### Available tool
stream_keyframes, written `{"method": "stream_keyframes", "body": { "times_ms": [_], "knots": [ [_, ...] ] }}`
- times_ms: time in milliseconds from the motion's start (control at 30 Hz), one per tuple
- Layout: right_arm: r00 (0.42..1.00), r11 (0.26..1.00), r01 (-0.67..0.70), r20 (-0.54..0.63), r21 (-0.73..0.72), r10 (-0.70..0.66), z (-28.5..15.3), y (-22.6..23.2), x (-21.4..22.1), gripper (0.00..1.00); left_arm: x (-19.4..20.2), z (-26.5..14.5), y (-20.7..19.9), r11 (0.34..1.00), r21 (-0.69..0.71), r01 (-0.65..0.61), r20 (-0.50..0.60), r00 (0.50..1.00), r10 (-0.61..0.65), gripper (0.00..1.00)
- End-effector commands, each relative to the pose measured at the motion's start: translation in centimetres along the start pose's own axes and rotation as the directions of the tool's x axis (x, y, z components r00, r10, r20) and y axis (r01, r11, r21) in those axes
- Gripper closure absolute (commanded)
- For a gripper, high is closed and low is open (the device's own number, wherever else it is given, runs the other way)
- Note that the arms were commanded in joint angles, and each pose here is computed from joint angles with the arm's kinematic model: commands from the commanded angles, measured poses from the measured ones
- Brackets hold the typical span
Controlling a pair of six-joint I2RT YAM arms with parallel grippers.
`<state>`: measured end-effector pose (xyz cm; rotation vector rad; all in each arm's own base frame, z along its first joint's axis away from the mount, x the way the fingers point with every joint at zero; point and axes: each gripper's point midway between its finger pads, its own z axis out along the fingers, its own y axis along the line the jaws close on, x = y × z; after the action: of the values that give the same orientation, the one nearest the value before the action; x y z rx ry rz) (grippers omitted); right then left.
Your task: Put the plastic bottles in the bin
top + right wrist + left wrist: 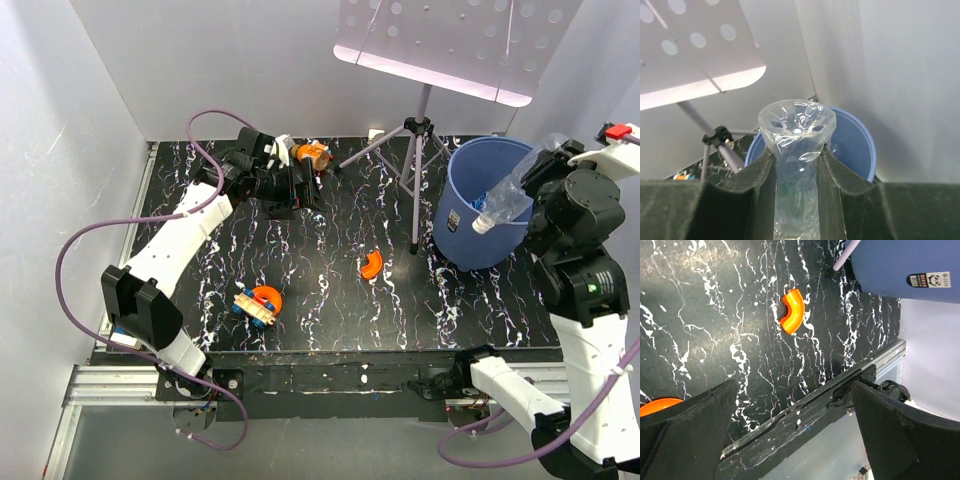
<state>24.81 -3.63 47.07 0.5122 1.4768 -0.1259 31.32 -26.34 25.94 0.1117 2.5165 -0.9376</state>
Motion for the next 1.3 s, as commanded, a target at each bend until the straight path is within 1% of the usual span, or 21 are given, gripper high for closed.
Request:
{"method": "stream_keyframes", "body": {
  "times_ms": [0, 133, 267, 400, 433, 467, 500, 533, 567, 600, 667, 800, 900, 967, 1033, 1067, 1200, 1267],
  "knots": [
    [0.98, 0.997, -0.05, 0.198, 0.061, 0.037, 1.9, -0.1, -4.8, 0.99, 0.5, -1.0, 0.5, 0.999, -0.034, 0.009, 0.019, 1.0, -0.008, 0.02],
    [0.974, 0.996, -0.045, 0.226, 0.082, 0.026, 4.1, 0.2, -5.6, 0.99, 0.8, -1.2, 2.4, 0.995, -0.097, 0.014, 0.022, 1.0, -0.012, 0.02],
    [0.974, 0.994, -0.048, 0.226, 0.099, 0.024, 6.2, -0.1, -5.4, 0.99, 0.9, -1.6, 2.9, 0.996, -0.089, 0.013, 0.02, 1.0, -0.012, 0.02],
    [0.986, 0.992, -0.049, 0.166, 0.113, 0.03, 9.4, -0.9, -3.5, 0.99, 0.8, -1.4, 2.9, 0.997, -0.077, 0.018, 0.019, 1.0, -0.016, 0.02],
    [0.99, 0.995, -0.041, 0.14, 0.094, 0.028, 10.0, -0.6, -2.7, 0.98, 0.8, -1.4, 2.9, 0.997, -0.077, 0.018, 0.018, 1.0, -0.017, 0.02],
    [0.994, 0.996, -0.023, 0.107, 0.081, 0.014, 10.6, -0.5, -1.8, 0.84, 0.8, -1.2, 3.0, 0.996, -0.081, 0.02, 0.019, 1.0, -0.019, 0.02],
    [0.997, 0.997, -0.009, 0.073, 0.081, 0.003, 11.0, -0.5, -0.9, 0.61, 0.5, -1.3, 3.1, 0.996, -0.082, 0.02, 0.028, 0.999, -0.018, 0.02],
    [0.999, 0.996, 0.003, 0.034, 0.085, -0.006, 11.2, -0.6, 0.3, 0.43, 0.5, -1.2, 3.4, 0.995, -0.094, 0.024, 0.03, 0.999, -0.021, 0.02],
    [1.0, 0.997, 0.007, 0.001, 0.079, -0.007, 11.2, -0.7, 1.5, 0.3, 0.3, -1.1, 3.5, 0.995, -0.097, 0.025, 0.034, 0.999, -0.022, 0.02],
    [1.0, 0.998, 0.004, -0.014, 0.067, -0.003, 11.1, -0.6, 2.2, 0.23, 0.2, -0.9, 3.8, 0.994, -0.104, 0.032, 0.034, 0.999, -0.029, 0.02],
    [0.999, 0.999, -0.002, -0.044, 0.042, 0.004, 10.7, -0.5, 3.6, 0.2, -0.2, -0.5, 4.1, 0.993, -0.109, 0.045, 0.038, 0.998, -0.041, 0.02],
    [0.994, 1.0, -0.006, -0.11, -0.006, 0.005, 9.3, 0.0, 4.6, 0.16, -1.8, 0.9, 4.7, 0.989, -0.131, 0.073, 0.053, 0.996, -0.066, 0.02],
    [0.986, 0.998, -0.025, -0.165, -0.057, 0.016, 7.6, 0.5, 5.2, 0.15, -4.5, 2.2, 6.9, 0.972, -0.21, 0.103, 0.115, 0.99, -0.08, 0.02],
    [0.979, 0.993, -0.056, -0.203, -0.109, 0.033, 6.2, 1.2, 5.7, 0.15, -6.5, 4.0, 9.3, 0.958, -0.238, 0.162, 0.135, 0.982, -0.133, 0.02],
    [0.969, 0.982, -0.089, -0.241, -0.164, 0.048, 4.5, 1.9, 6.2, 0.14, -8.4, 5.5, 10.3, 0.953, -0.201, 0.228, 0.14, 0.969, -0.202, 0.02],
    [0.965, 0.977, -0.104, -0.256, -0.188, 0.054, 3.7, 2.2, 6.5, 0.14, -9.6, 6.3, 10.1, 0.956, -0.164, 0.242, 0.142, 0.965, -0.22, 0.02],
    [0.945, 0.957, -0.139, -0.324, -0.256, 0.051, 0.8, 2.7, 8.1, 0.13, -13.1, 10.8, 11.5, 0.952, -0.14, 0.271, 0.149, 0.957, -0.25, 0.02],
    [0.935, 0.95, -0.15, -0.352, -0.273, 0.046, -0.3, 2.8, 8.6, 0.13, -15.1, 12.6, 11.3, 0.95, -0.073, 0.304, 0.154, 0.944, -0.291, 0.02]
  ]
}}
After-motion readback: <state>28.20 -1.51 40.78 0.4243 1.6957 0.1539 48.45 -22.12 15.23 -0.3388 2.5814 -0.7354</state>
